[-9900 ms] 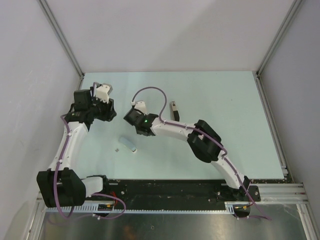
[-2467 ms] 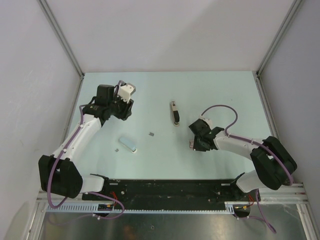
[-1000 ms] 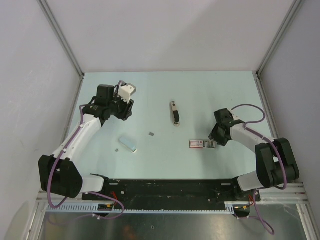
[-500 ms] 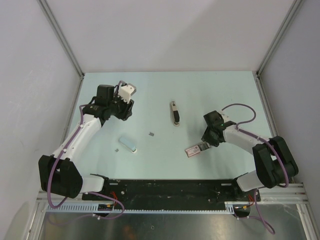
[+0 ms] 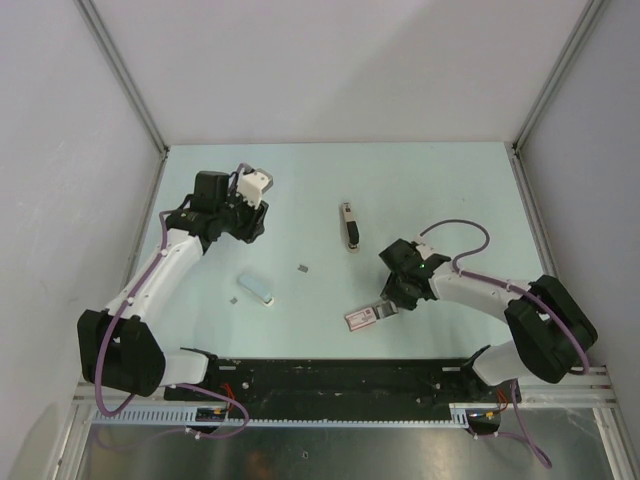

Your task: Unload the staples from the stapler

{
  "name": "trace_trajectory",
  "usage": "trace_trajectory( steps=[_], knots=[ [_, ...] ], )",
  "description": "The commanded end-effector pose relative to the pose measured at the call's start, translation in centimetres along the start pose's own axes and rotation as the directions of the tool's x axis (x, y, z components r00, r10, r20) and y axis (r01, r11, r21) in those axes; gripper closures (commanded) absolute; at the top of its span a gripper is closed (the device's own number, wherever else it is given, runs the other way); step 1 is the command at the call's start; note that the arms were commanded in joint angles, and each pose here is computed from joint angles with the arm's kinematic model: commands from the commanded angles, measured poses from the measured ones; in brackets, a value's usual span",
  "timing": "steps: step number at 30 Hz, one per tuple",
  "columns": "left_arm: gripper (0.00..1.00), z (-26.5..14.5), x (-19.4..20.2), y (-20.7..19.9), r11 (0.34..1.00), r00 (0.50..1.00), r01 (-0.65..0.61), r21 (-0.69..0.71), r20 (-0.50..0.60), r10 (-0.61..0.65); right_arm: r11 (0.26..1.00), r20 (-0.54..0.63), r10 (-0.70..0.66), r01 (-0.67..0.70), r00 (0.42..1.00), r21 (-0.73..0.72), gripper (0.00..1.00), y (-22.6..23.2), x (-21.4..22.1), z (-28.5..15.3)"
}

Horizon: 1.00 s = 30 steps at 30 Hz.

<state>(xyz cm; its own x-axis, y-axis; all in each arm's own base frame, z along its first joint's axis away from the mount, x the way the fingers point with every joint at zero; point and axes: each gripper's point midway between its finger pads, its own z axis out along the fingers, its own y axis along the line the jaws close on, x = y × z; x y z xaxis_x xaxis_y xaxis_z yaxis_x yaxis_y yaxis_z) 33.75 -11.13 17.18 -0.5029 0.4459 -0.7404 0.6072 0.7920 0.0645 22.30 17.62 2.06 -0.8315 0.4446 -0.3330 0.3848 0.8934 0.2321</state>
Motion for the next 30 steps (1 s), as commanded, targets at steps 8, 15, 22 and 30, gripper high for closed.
trace_trajectory(
  steps=[8,15,22,30],
  knots=[
    [0.53,-0.1,-0.5,-0.8,0.999,0.999,-0.03,0.041,0.027,0.029,0.998,0.045,0.069,-0.069,0.997,0.003,0.57,-0.6,1.0,-3.4],
    [0.52,-0.1,-0.7,-1.3,0.998,0.999,-0.03,0.058,0.03,0.029,1.0,0.129,-0.028,0.029,0.991,-0.005,0.82,-1.9,0.5,-5.8],
    [0.52,0.4,-0.8,-1.9,0.997,0.999,-0.037,0.068,0.018,0.036,0.98,0.004,-0.186,0.186,0.982,-0.069,1.0,-1.6,5.7,-5.5],
    [0.52,0.4,-0.7,-1.9,0.997,0.999,-0.042,0.067,0.012,0.042,0.958,-0.068,-0.271,0.263,0.96,-0.112,1.0,-1.0,7.8,-5.2]
  ],
)
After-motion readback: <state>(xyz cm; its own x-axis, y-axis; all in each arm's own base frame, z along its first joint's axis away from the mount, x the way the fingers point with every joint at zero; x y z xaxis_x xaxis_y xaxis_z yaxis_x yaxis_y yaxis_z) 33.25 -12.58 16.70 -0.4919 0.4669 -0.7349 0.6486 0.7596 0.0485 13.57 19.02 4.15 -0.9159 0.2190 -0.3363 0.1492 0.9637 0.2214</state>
